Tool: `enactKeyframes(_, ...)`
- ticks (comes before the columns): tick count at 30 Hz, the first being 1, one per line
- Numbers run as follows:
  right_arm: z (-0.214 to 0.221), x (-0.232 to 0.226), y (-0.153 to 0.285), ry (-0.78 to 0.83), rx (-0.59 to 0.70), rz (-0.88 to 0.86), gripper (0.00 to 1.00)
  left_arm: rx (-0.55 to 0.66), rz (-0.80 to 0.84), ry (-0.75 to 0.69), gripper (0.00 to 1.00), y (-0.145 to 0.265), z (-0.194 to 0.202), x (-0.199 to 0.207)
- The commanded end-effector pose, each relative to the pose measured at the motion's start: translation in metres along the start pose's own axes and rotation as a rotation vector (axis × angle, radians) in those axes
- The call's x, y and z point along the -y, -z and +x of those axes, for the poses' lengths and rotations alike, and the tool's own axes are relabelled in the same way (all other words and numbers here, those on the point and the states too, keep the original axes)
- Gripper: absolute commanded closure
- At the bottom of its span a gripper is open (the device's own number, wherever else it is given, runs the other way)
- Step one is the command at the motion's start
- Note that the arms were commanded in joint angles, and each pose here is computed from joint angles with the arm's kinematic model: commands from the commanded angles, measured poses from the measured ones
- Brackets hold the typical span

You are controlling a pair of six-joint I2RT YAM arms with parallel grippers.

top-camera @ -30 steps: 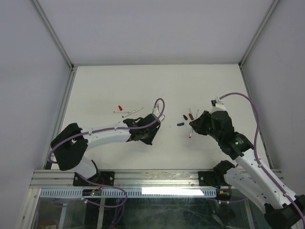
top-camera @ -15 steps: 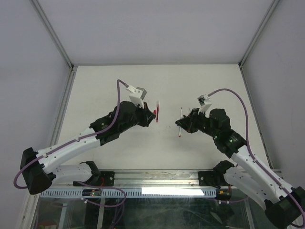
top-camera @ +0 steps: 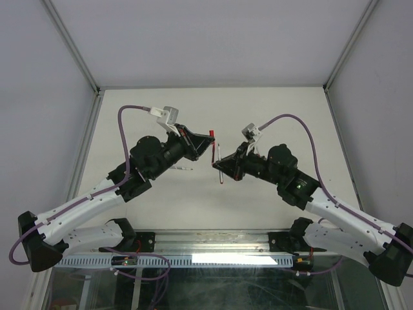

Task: Insert the pens into the pen caps
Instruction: Insert the pen cap onto the pen.

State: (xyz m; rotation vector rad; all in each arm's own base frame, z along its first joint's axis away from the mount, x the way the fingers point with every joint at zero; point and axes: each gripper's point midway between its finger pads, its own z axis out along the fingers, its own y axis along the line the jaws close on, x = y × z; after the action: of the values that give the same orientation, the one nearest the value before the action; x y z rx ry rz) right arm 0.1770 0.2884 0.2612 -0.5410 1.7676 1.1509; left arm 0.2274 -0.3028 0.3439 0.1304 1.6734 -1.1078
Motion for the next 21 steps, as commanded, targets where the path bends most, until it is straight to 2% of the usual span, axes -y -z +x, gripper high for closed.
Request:
enactKeyframes(1,-0.044,-0.042,-0.006,0.097,0.127,-0.138,1.0,0.098,0.125,0.046,1.0,0.006,-0.037,0.034)
enactKeyframes(21,-0.031,-0.038,-0.008,0.081,0.094,-0.113,1.0,0.111,0.145,0.056,1.0,0.01,-0.04,0.038)
